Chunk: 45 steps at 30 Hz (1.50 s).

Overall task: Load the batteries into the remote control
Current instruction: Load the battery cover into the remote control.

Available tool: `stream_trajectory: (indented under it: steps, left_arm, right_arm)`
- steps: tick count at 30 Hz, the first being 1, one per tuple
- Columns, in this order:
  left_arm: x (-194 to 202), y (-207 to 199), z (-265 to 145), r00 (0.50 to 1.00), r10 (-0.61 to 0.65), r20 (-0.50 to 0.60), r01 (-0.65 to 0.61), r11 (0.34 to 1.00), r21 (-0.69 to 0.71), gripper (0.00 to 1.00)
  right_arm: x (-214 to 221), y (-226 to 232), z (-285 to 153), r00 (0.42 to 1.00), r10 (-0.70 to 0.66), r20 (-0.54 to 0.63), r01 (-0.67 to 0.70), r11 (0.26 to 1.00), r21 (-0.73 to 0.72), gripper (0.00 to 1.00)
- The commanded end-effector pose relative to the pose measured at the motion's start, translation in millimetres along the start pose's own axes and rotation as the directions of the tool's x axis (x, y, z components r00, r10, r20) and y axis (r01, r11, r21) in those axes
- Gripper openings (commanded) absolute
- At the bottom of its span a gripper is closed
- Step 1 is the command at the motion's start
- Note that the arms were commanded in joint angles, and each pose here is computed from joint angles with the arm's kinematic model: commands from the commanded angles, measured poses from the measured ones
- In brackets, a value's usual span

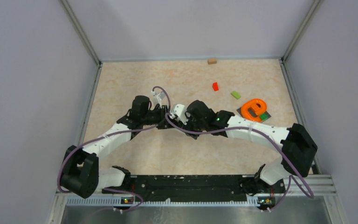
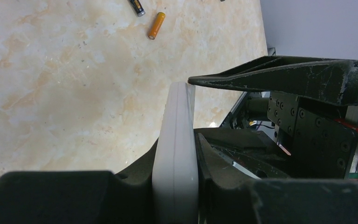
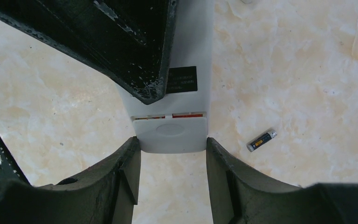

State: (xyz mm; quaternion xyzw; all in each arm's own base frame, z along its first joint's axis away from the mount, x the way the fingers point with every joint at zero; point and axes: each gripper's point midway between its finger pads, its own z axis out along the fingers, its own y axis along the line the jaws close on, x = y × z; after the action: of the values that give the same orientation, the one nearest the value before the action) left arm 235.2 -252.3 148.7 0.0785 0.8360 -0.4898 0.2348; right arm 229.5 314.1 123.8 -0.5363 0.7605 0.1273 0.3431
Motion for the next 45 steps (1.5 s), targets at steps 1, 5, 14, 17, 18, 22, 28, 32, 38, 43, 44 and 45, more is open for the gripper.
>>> stream_trajectory:
  steps: [1,5,14,17,18,22,28,32,38,43,44,45]
  left_arm:
    - [13,-38,-9,0.993,0.029,-0.115,-0.012,0.99,0.141,0.0]
    - [16,-37,-8,0.991,0.029,-0.127,-0.01,0.989,0.148,0.0]
    - [17,-43,-6,0.993,-0.005,-0.122,0.03,0.978,0.205,0.0]
    - [17,-44,-6,0.993,-0.006,-0.122,0.032,0.977,0.21,0.0]
    - [17,-45,-6,0.993,-0.006,-0.12,0.032,0.976,0.213,0.0]
    - [19,-44,-6,0.993,-0.008,-0.117,0.033,0.976,0.216,0.0]
    - [19,-47,-7,0.995,-0.002,-0.104,0.027,0.971,0.236,0.0]
    - [22,-52,-9,0.994,0.019,-0.112,0.012,0.963,0.268,0.0]
    - [29,-62,-11,0.99,0.06,-0.13,-0.018,0.955,0.297,0.0]
    - [28,-58,-5,0.99,0.019,-0.142,0.023,0.958,0.286,0.0]
    - [27,-58,-5,0.99,0.016,-0.138,0.024,0.958,0.284,0.0]
    - [25,-59,-5,0.991,0.011,-0.135,0.028,0.959,0.284,0.0]
  right_arm:
    - [-41,-23,-4,0.992,-0.017,0.127,0.005,0.995,0.101,0.43]
    - [-42,-24,-4,0.991,-0.009,0.134,-0.005,0.995,0.104,0.43]
    - [-55,-24,-8,0.981,0.029,0.191,-0.046,0.995,0.09,0.44]
    - [-60,-22,-8,0.978,0.021,0.208,-0.037,0.997,0.075,0.44]
    - [-63,-22,-8,0.977,0.019,0.213,-0.035,0.997,0.074,0.44]
    - [-69,-22,-8,0.974,0.013,0.225,-0.029,0.997,0.068,0.45]
    - [-73,-23,-4,0.974,0.031,0.226,-0.047,0.997,0.064,0.46]
    - [-75,-25,-1,0.973,0.035,0.226,-0.051,0.996,0.068,0.46]
    - [-84,-30,-1,0.968,0.04,0.249,-0.062,0.995,0.084,0.46]
    - [-92,-31,-1,0.961,0.051,0.273,-0.076,0.994,0.079,0.46]
    - [-91,-31,-1,0.961,0.053,0.271,-0.076,0.994,0.077,0.46]
    - [-90,-30,0,0.962,0.054,0.269,-0.077,0.994,0.075,0.46]
